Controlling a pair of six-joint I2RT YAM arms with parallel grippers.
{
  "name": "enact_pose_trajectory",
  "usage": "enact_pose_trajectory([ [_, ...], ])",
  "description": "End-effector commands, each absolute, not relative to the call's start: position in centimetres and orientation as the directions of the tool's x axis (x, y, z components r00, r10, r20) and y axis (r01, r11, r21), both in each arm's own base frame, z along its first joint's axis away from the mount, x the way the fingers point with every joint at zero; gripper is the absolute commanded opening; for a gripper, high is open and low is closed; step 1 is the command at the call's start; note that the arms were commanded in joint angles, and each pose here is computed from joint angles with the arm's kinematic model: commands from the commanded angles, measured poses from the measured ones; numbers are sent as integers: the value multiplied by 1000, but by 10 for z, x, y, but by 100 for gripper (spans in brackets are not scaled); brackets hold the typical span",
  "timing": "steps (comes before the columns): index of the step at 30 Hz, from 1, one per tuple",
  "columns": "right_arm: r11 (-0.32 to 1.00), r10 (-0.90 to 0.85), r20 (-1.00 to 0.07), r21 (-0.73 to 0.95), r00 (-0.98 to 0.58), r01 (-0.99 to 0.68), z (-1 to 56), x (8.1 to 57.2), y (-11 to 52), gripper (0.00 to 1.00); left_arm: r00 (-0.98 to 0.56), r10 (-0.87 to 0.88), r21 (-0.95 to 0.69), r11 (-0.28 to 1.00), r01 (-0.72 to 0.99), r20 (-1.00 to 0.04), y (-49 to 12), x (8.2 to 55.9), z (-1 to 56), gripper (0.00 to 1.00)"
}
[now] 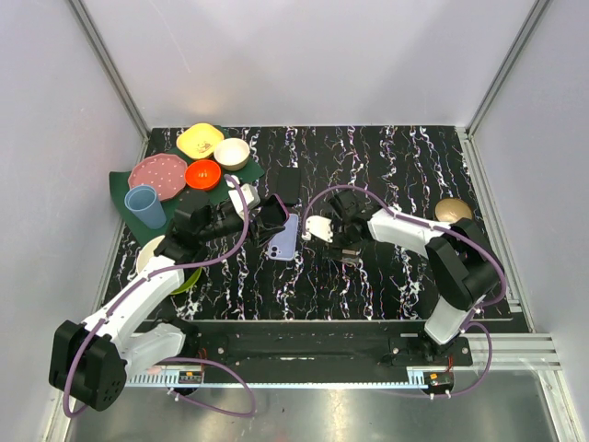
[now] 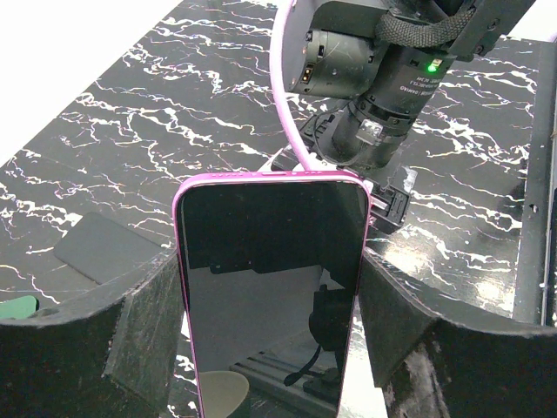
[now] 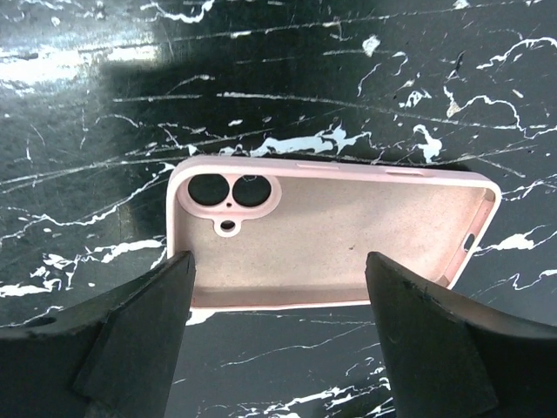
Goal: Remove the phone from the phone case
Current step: Place the phone case at the center of the board.
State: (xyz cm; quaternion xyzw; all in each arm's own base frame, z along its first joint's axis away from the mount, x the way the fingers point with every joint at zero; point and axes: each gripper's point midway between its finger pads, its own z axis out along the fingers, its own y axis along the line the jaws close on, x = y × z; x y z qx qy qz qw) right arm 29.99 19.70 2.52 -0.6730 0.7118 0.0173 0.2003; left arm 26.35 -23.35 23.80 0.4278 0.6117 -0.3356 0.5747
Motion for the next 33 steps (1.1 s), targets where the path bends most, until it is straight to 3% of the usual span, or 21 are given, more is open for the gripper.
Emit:
enact_pose_trajectory([
  [1, 4, -980, -194, -200, 36, -980, 19, 276, 174, 86, 163, 72, 178, 397, 900, -984, -236, 265, 281, 32],
  [14, -11, -990, -130, -247, 45, -969, 28, 284, 161, 87, 162, 70, 177, 396, 901, -984, -236, 263, 281, 31],
  [22, 94, -926, -376, -276, 18, -957, 77, 300, 211, 87, 159, 69, 174, 397, 901, -985, -236, 264, 281, 31],
  [27, 195, -858, -509, -211, -62, -958, 94, 305, 240, 87, 155, 72, 171, 397, 902, -985, -236, 265, 280, 31],
  [33, 311, -815, -511, 9, -272, -950, 76, 293, 256, 86, 164, 74, 180, 400, 899, -984, -235, 264, 283, 31],
])
